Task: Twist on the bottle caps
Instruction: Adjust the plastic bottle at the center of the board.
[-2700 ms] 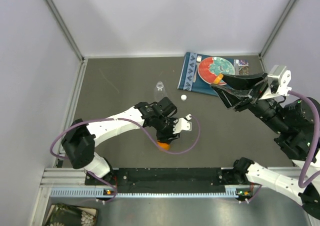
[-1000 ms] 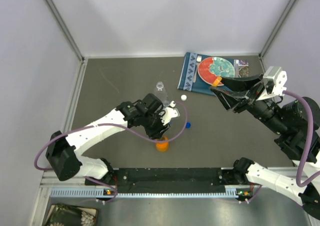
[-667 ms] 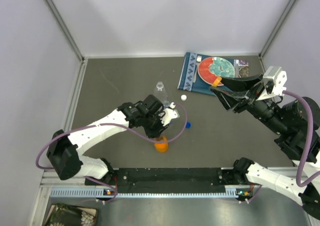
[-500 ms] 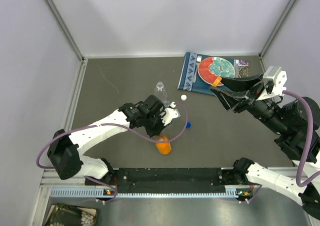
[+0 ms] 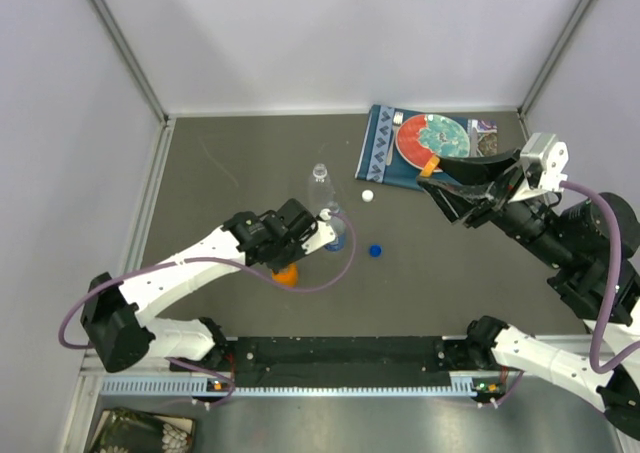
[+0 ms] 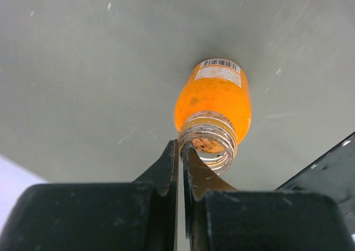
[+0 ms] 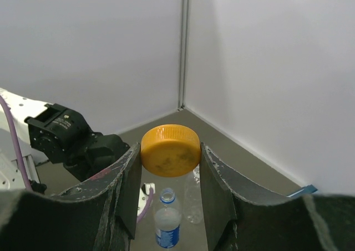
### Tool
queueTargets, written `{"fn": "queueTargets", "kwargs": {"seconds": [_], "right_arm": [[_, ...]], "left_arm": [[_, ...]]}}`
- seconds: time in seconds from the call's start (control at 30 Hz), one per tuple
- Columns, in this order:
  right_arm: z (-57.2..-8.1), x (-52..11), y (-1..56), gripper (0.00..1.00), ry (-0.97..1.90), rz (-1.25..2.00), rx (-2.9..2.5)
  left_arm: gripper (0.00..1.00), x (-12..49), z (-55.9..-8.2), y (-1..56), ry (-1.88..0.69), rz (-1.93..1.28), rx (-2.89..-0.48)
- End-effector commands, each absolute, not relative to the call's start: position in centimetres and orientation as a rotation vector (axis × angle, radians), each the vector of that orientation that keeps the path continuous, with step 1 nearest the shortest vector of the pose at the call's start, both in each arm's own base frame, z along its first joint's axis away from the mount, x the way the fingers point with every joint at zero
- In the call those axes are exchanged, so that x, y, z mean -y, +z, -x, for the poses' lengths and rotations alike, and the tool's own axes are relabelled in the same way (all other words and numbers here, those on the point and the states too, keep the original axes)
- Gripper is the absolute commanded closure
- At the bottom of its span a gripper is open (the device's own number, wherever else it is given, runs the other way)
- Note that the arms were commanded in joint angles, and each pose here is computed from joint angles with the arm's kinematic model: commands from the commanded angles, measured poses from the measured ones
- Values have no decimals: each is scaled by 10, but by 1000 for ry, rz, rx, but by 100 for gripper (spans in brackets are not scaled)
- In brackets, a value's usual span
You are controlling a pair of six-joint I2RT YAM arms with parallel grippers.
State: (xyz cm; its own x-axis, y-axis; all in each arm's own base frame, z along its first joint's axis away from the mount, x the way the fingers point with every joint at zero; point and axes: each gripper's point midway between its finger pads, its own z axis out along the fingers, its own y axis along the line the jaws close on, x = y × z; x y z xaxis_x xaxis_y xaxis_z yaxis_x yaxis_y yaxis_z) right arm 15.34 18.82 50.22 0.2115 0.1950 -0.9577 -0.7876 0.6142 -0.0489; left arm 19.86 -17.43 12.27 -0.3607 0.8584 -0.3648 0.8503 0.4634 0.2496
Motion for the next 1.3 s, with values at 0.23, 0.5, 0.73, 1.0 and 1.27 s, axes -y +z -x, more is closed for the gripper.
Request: {"fn": "queueTargets", "kwargs": {"seconds": [0.23, 0.5, 0.73, 1.0, 1.27], "right_arm": [[-139, -185, 518, 73, 813, 602, -1130], [-138, -185, 521, 72, 821, 604, -1132], [-137, -186, 521, 70, 824, 610, -1139], [-138, -187, 520, 67, 822, 613, -1145], [-137, -187, 521, 60, 823, 619, -1146]], "left_arm": [[100, 162, -189, 137, 364, -1703, -2190], [100, 225, -146, 106, 211, -1963, -2108], [87, 290, -132, 105, -16, -1982, -2101], [74, 319, -122, 106, -198, -1940, -2104], [44, 336, -115, 112, -323, -1914, -2096]]}}
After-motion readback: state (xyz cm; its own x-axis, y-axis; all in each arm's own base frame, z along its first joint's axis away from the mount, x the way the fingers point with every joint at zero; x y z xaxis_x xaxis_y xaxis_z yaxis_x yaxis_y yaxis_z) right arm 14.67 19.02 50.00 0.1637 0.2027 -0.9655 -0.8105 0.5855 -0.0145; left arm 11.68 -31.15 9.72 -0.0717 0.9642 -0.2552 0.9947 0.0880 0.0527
